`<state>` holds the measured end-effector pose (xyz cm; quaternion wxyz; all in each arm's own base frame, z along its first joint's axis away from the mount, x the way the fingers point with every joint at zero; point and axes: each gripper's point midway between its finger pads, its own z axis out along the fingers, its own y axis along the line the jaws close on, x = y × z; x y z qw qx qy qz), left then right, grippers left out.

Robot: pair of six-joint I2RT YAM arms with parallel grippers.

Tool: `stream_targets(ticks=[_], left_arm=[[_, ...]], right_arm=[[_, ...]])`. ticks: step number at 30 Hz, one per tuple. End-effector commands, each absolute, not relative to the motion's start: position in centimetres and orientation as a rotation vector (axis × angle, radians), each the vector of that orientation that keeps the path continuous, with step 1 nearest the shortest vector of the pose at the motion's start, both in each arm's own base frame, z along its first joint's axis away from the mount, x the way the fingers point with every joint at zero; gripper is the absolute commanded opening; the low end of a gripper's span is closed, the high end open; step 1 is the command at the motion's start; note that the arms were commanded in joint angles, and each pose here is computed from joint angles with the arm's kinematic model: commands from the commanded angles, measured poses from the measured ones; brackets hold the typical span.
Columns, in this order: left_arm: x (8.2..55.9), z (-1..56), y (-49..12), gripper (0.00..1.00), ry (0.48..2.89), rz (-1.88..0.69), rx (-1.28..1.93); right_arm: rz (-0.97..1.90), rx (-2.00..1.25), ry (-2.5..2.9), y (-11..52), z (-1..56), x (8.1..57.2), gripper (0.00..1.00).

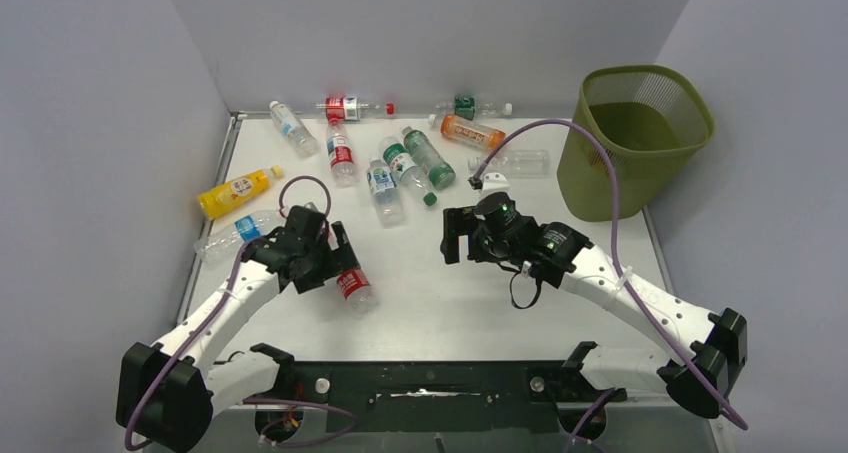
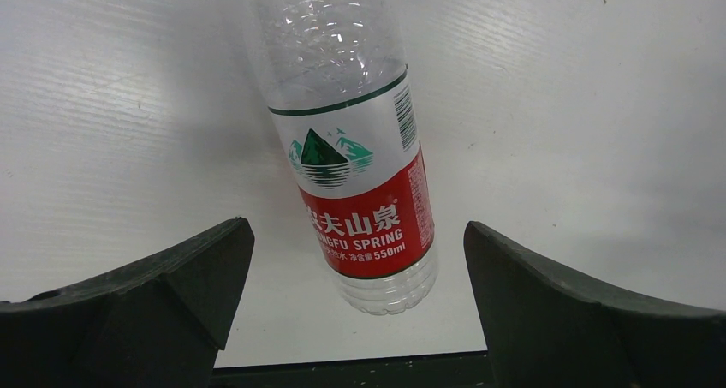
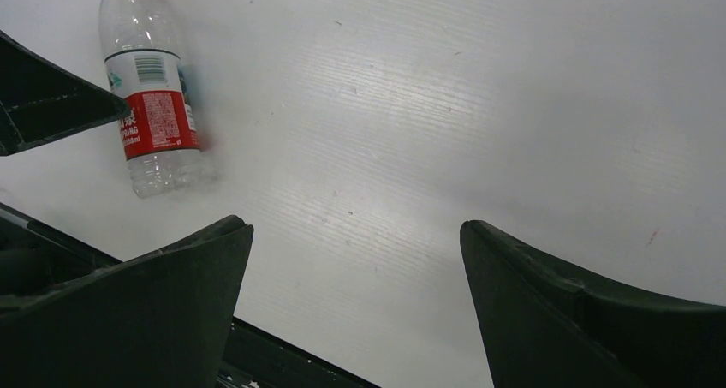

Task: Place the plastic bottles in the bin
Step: Pick up the plastic bottle at the center of the board.

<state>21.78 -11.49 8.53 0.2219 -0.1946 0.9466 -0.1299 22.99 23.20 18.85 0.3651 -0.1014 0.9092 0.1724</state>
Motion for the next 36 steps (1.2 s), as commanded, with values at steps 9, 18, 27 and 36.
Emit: stream_targets(ticks=[9,18,27,36], left_arm=[[23.6,8.1,-13.4,0.98,2.613,-0.391,-0.451],[23.7,7.8,-14.4,0.98,2.679,-0.348,-0.361],[23.3,7.3,-14.7,0.98,2.680,-0.350,-0.392],[25.3,12.0,-14.2,0.98,2.534,-0.352,-0.469]], right_arm=[[0.461,-0.227,2.308,24.0,19.2,23.8,0.98],[0.442,-0.352,2.373,24.0,17.6,22.7,0.98],[0.515,-0.341,2.365,24.1,17.5,21.7,0.98],[0.642,-0.323,2.354,25.1,17.0,20.7,0.98]])
